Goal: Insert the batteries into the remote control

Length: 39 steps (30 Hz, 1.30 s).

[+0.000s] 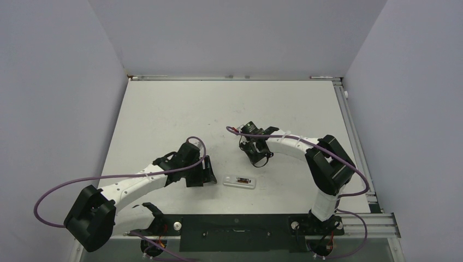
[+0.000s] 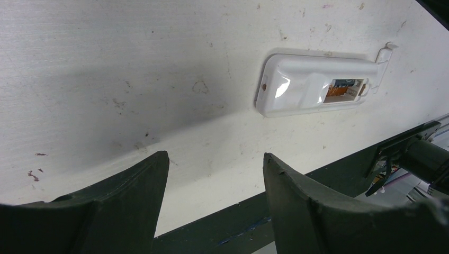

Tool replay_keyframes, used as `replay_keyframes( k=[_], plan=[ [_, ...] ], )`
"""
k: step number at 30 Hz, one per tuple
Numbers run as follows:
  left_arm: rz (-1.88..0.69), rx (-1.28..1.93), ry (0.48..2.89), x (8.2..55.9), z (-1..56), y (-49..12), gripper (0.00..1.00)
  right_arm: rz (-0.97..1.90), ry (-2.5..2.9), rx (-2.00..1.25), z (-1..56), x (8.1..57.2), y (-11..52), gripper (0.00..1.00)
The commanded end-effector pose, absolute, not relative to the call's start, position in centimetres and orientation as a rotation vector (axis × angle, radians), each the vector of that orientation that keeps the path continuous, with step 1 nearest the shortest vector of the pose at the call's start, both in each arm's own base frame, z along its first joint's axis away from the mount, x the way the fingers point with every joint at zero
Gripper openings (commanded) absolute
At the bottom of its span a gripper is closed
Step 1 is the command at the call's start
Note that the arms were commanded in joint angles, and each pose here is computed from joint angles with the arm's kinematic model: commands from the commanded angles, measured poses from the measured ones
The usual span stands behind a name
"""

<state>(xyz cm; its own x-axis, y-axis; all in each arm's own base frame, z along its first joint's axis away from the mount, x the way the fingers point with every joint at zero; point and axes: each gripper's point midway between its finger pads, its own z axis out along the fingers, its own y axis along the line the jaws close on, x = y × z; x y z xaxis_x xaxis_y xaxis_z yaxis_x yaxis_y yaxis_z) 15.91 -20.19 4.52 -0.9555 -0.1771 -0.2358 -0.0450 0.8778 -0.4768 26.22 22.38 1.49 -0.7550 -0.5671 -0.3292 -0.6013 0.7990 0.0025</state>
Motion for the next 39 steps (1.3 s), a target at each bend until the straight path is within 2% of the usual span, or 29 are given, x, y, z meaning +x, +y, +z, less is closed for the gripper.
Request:
replay_keyframes(
  k=[1, 14, 25, 39],
  plan=[
    [-0.737, -0.174, 2.738, 16.4, 5.3, -20.6, 0.63, 0.093, 2.664, -0.868, 2.0, 26.5, 21.7, 0.08],
    [-0.744, -0.164, 2.731, 16.7, 5.7, -20.9, 0.63, 0.161, 2.572, -0.895, 6.7, 25.6, 21.7, 0.08],
    [-0.765, -0.141, 2.719, 17.0, 6.2, -21.3, 0.63, 0.192, 2.427, -1.186, 10.1, 21.6, 22.7, 0.08],
    [-0.774, -0.154, 2.685, 17.0, 6.9, -20.3, 0.63, 0.232, 2.296, -1.552, 8.9, 18.1, 24.6, 0.09]
  ],
)
